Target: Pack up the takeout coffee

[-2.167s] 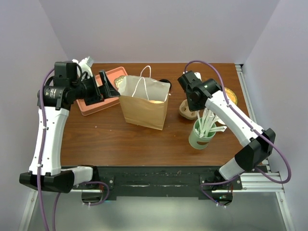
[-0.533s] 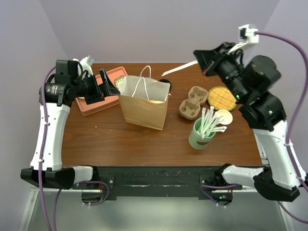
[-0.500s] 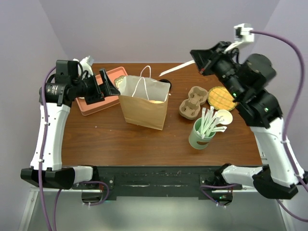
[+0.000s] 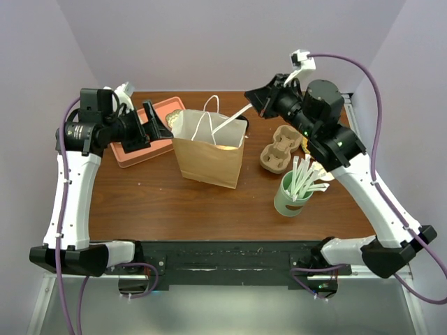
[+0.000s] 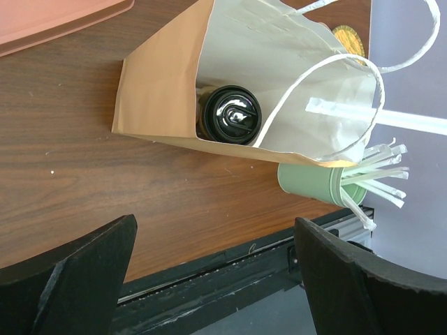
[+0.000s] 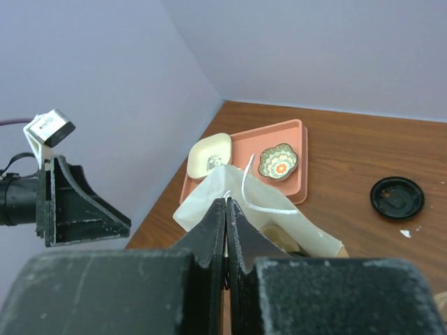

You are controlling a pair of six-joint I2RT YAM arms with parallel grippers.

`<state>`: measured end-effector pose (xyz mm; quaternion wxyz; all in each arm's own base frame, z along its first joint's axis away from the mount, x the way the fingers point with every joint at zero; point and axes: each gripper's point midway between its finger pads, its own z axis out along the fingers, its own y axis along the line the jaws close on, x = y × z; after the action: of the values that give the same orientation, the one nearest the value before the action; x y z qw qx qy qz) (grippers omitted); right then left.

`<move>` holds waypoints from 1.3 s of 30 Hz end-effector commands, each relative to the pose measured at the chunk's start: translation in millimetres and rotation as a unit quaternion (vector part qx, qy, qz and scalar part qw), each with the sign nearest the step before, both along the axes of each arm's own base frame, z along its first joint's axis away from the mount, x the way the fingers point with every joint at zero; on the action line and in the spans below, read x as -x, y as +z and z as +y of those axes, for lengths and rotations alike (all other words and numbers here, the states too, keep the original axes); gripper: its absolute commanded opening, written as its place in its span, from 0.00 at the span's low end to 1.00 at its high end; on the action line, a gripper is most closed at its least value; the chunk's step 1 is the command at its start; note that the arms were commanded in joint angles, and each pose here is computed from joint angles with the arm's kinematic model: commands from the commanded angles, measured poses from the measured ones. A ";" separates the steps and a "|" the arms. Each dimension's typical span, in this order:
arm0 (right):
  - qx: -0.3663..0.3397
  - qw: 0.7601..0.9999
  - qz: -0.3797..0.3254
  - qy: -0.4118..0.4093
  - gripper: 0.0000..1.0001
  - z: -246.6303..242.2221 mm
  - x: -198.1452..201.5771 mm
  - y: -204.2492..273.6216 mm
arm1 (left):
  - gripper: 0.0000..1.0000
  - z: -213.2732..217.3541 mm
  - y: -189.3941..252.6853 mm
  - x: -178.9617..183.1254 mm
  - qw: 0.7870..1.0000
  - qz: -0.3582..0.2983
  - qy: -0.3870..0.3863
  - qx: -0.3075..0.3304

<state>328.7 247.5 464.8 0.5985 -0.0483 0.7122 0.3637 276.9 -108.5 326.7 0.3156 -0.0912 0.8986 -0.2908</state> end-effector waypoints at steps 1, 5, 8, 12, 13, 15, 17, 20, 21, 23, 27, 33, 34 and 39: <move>-0.055 0.997 -0.046 0.034 0.00 15.3 9.5 13.0 | 1.00 -1.6 4.9 9.2 1.000 0.009 0.006 0.019; -0.064 0.994 -0.068 0.057 0.05 37.4 6.1 6.1 | 1.00 -2.5 0.1 8.8 1.000 0.011 0.002 0.018; -0.048 0.995 -0.050 0.072 0.16 50.6 -0.3 -11.3 | 1.00 -3.2 3.5 7.9 1.000 0.000 0.000 0.020; 0.012 0.998 -0.002 0.062 0.42 46.4 -3.5 -30.5 | 1.00 -3.5 19.7 3.0 0.999 -0.035 0.000 0.023; 0.022 0.999 -0.005 0.044 0.48 39.2 -5.6 -20.3 | 1.00 -5.4 22.9 2.5 0.999 -0.041 -0.005 0.027; 0.062 0.997 0.019 0.037 0.56 28.1 1.1 -31.0 | 1.00 -8.4 31.1 -0.3 0.998 -0.058 -0.011 0.037; 0.085 0.996 0.025 0.023 0.73 13.3 10.2 -25.6 | 1.00 -14.7 40.8 1.0 0.996 -0.073 -0.025 0.054; 0.102 0.994 0.031 0.025 0.95 0.3 25.9 -15.4 | 1.00 -30.5 84.2 -1.5 0.979 -0.165 -0.076 0.091; 0.106 0.993 0.035 0.025 0.99 -2.6 29.8 -14.0 | 1.00 -31.7 94.6 -0.7 0.975 -0.186 -0.079 0.095; 0.106 0.993 0.042 0.031 0.99 -9.3 42.5 -5.7 | 1.00 -29.8 122.7 2.1 0.962 -0.247 -0.072 0.096; 0.076 0.995 0.054 0.025 0.99 -21.0 60.8 4.2 | 1.00 -30.3 144.4 10.1 0.943 -0.308 -0.076 0.102; 0.052 0.992 0.116 -0.008 0.99 -39.2 76.4 -14.8 | 1.00 -23.4 130.2 20.8 0.938 -0.329 -0.060 0.086; 0.045 0.991 0.122 -0.011 0.99 -41.3 79.4 -15.4 | 1.00 -23.0 131.7 27.3 0.936 -0.336 -0.059 0.087; 0.029 0.989 0.142 -0.012 0.99 -44.2 88.3 -23.2 | 1.00 -22.4 126.8 38.1 0.932 -0.346 -0.057 0.091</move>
<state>245.8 208.3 454.6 0.5149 -0.0379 0.7871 0.3374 236.9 -132.5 449.9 0.5648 0.0413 0.7207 -0.3998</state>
